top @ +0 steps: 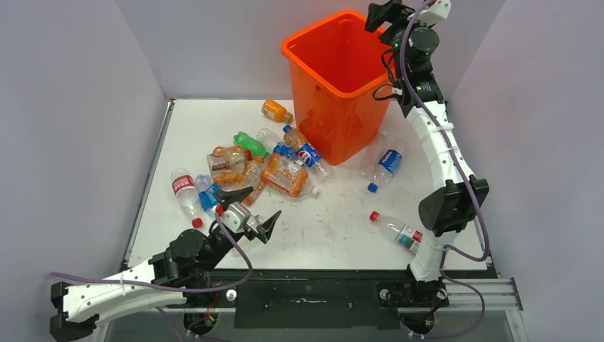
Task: Put the plastic bottles in the bin
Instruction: Place the plastic bottle in the trash bin.
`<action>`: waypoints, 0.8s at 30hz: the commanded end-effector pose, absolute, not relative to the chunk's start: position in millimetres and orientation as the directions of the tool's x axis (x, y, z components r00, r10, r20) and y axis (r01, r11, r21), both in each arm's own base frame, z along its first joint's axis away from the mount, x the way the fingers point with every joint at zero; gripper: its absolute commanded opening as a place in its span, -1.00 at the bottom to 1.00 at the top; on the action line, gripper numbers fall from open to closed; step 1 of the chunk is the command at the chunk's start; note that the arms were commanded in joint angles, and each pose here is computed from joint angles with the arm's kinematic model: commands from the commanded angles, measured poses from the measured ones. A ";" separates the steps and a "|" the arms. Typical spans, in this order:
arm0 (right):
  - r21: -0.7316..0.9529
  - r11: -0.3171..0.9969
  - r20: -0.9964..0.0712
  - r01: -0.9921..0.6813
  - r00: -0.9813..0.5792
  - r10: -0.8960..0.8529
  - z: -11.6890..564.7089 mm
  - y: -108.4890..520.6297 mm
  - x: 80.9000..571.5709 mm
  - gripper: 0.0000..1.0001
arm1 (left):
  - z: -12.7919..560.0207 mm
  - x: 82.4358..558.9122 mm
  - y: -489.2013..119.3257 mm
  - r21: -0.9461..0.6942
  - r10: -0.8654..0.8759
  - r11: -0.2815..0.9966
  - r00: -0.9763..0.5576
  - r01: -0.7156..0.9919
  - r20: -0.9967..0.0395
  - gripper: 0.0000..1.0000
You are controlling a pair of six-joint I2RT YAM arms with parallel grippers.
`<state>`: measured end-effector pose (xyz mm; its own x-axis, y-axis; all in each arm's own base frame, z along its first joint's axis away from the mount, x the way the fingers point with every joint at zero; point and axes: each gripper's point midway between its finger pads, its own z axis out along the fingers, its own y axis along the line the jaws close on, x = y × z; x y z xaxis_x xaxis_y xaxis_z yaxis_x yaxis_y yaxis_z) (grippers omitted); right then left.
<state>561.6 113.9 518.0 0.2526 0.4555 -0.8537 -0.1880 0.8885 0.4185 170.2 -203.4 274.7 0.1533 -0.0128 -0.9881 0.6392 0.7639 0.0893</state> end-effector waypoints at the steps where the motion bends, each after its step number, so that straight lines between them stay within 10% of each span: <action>1: 0.382 0.870 -0.808 -0.312 0.343 0.479 592.2 138.7 501.8 0.76 | 301.6 174.6 -190.6 0.044 -0.072 0.805 0.172 0.591 -0.983 0.92; 11: 0.314 0.787 -0.801 -0.531 0.297 0.520 587.7 245.9 342.5 0.85 | 304.4 187.5 -173.7 -0.013 -0.081 0.875 0.119 0.484 -0.990 0.92; 24: 0.395 0.772 -0.907 -0.497 -0.076 0.415 374.9 290.3 242.7 0.96 | 306.2 189.3 -163.8 0.022 -0.048 0.890 0.142 0.455 -0.989 0.92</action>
<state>243.3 296.8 412.9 -0.0165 0.4081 -0.9128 -0.5641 0.7500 0.3455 186.9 -172.6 286.9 0.1226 -0.0232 -0.9922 0.4893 0.8712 0.0401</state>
